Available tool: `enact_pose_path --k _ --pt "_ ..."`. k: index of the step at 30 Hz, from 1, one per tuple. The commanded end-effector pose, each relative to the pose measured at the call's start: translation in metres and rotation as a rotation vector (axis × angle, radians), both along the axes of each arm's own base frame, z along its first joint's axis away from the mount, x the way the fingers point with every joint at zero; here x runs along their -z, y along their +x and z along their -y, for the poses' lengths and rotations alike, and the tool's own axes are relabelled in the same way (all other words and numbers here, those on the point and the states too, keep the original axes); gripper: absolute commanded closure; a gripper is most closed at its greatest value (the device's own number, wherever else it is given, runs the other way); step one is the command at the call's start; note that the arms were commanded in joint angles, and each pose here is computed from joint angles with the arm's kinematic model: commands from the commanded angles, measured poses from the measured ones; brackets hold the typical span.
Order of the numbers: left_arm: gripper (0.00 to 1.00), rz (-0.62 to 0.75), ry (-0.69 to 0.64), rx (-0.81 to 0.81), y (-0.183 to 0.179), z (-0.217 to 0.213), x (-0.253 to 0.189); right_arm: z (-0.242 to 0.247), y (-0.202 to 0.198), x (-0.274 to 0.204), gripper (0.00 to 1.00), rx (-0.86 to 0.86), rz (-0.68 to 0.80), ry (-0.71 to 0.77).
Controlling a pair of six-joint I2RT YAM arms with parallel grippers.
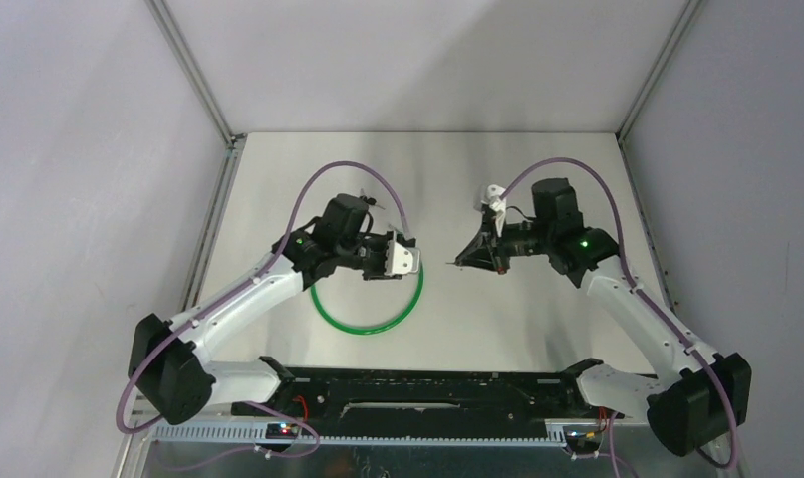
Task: Unlock with the key
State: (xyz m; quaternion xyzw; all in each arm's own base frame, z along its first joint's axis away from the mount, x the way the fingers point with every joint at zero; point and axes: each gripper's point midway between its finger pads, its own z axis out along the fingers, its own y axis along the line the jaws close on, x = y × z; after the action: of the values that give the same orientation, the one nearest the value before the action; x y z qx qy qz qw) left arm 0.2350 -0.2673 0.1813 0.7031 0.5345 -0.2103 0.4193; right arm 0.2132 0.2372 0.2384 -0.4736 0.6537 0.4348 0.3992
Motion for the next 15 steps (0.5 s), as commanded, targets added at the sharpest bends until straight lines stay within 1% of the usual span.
enact_pose_path --k 1,6,11,15 --pt "1.0 0.054 -0.049 0.127 -0.024 0.013 -0.011 -0.019 -0.001 -0.013 1.0 -0.062 0.082 -0.039" --pt "1.0 0.066 -0.067 0.181 -0.04 0.019 -0.008 -0.031 -0.012 -0.006 1.0 -0.127 0.111 -0.069" --pt "1.0 0.048 -0.091 0.212 -0.052 0.022 -0.01 -0.041 -0.029 0.007 1.0 -0.204 0.264 -0.176" --pt "1.0 0.009 -0.098 0.232 -0.059 0.023 -0.011 -0.046 -0.037 0.009 1.0 -0.244 0.364 -0.219"
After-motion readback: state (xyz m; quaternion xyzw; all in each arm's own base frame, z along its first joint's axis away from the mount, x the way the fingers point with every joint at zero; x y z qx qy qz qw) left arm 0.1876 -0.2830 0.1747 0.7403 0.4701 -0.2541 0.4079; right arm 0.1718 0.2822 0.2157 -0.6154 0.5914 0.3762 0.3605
